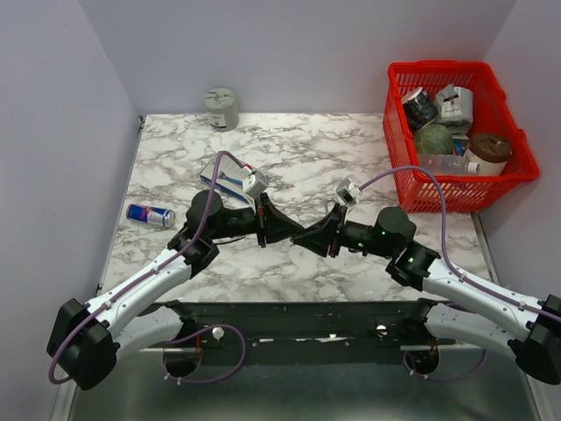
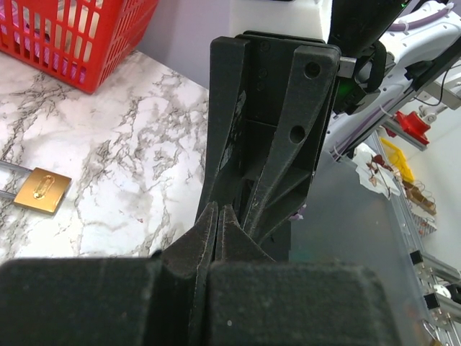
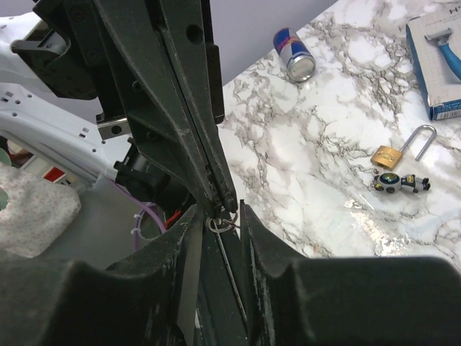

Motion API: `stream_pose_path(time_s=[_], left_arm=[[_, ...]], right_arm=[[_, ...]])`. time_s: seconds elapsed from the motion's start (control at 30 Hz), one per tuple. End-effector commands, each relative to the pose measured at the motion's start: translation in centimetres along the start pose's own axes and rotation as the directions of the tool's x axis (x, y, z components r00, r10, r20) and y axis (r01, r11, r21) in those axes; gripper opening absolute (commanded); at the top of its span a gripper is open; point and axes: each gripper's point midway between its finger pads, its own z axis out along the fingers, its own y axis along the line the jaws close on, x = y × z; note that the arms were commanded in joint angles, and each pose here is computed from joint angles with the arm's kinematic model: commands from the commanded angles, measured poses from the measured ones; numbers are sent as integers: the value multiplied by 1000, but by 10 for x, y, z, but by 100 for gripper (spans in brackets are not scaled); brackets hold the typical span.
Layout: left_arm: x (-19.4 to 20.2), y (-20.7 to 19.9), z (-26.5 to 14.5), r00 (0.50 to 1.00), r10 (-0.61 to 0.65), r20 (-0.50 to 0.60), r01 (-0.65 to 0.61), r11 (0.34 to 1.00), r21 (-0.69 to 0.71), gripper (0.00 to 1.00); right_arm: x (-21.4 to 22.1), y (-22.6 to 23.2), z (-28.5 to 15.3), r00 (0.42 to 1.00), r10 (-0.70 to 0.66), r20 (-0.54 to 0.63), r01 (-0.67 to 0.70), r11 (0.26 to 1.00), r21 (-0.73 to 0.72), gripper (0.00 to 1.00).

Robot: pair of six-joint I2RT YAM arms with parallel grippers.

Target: Unlock with the key

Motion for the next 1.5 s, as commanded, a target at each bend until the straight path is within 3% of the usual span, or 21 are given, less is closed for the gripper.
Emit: stream_pose_path(time_s=[0.0, 0.2, 0.37, 0.6, 0.63, 0.67, 0.7, 0.77, 0.9, 1.13, 1.3, 1.37, 1.43, 1.47], left_arm=[[-1, -7, -1, 999, 37, 10, -38, 998, 42, 0], [-2, -7, -1, 999, 37, 11, -38, 998, 41, 0], [-2, -6, -1, 999, 37, 12, -38, 998, 40, 0], [-1, 0, -1, 1000, 27, 7, -27, 1000, 0, 1], [-1, 2, -1, 1000, 25, 6, -25, 1000, -15, 12], [-4, 5, -1, 999, 39, 10, -39, 999, -33, 52], [-4, 12, -3, 1000, 28, 14, -26, 996, -85, 72], [-10, 22, -6, 999, 26, 35, -20, 987, -158, 98], [-23, 56, -22, 991, -45, 129, 90, 928, -362, 99], [-14, 93, -38, 970, -128, 207, 218, 834, -507, 99], [10, 104, -30, 950, -208, 233, 306, 775, -553, 86], [16, 110, -21, 949, -223, 221, 313, 728, -610, 82], [45, 121, -12, 950, -261, 169, 301, 637, -709, 78], [37, 119, -1, 947, -264, 181, 312, 633, -708, 77]], right_arm=[[-7, 8, 3, 1000, -11, 21, 12, 999, -47, 32], [-5, 9, 5, 1000, -4, 12, 5, 998, -60, 23], [-4, 14, 5, 1000, -6, 11, 7, 996, -87, 1], [-4, 14, 5, 999, 18, 30, -15, 995, -95, 1], [-4, 12, 5, 999, 30, 35, -28, 996, -80, 1], [-4, 10, 4, 998, 38, 40, -35, 997, -68, 1], [-4, 5, 3, 998, 43, 47, -41, 998, -43, 1], [-1, 0, 3, 998, 48, 46, -48, 999, -15, 1], [4, -14, -2, 997, 54, 51, -57, 997, 53, 1], [8, -54, -22, 995, 78, 70, -88, 984, 157, 1], [14, -89, -53, 992, 84, 93, -106, 961, 256, 1], [11, -108, -69, 990, 82, 115, -115, 941, 319, 1], [15, -121, -84, 992, 65, 108, -103, 914, 393, 1], [16, -125, -89, 993, 59, 104, -99, 900, 425, 1]])
